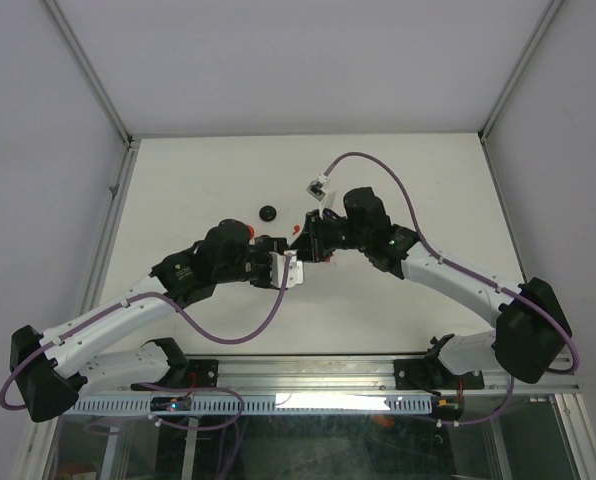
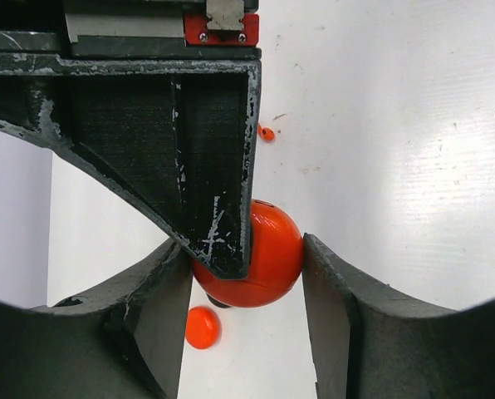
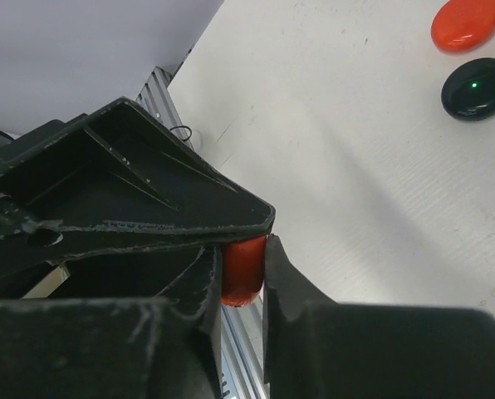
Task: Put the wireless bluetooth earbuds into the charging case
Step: Pick up the charging case at the center of the board.
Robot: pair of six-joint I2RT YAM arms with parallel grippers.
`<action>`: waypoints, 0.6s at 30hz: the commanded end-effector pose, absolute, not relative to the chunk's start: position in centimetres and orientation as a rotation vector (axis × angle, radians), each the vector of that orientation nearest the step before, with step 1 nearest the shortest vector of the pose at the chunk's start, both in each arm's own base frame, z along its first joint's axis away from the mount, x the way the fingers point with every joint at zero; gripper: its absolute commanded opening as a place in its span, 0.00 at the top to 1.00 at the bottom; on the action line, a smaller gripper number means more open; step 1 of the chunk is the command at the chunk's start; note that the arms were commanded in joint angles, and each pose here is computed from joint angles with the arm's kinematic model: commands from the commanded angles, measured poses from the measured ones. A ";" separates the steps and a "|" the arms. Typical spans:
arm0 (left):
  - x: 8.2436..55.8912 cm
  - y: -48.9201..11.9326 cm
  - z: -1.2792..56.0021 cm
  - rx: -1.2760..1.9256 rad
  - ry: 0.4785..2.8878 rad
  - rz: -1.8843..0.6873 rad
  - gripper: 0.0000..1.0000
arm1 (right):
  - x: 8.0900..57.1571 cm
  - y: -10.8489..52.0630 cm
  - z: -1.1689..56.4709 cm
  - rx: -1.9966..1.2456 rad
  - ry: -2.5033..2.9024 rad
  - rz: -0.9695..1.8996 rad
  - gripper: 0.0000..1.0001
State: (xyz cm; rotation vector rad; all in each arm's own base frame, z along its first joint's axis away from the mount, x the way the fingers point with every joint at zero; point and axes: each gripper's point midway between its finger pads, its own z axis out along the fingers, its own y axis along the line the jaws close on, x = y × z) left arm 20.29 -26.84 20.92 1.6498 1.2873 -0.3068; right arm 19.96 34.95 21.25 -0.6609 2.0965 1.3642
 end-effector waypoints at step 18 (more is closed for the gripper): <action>21.6 -27.5 28.3 0.929 1.467 -0.583 0.18 | 23.8 28.6 30.2 -0.362 1.609 1.323 1.00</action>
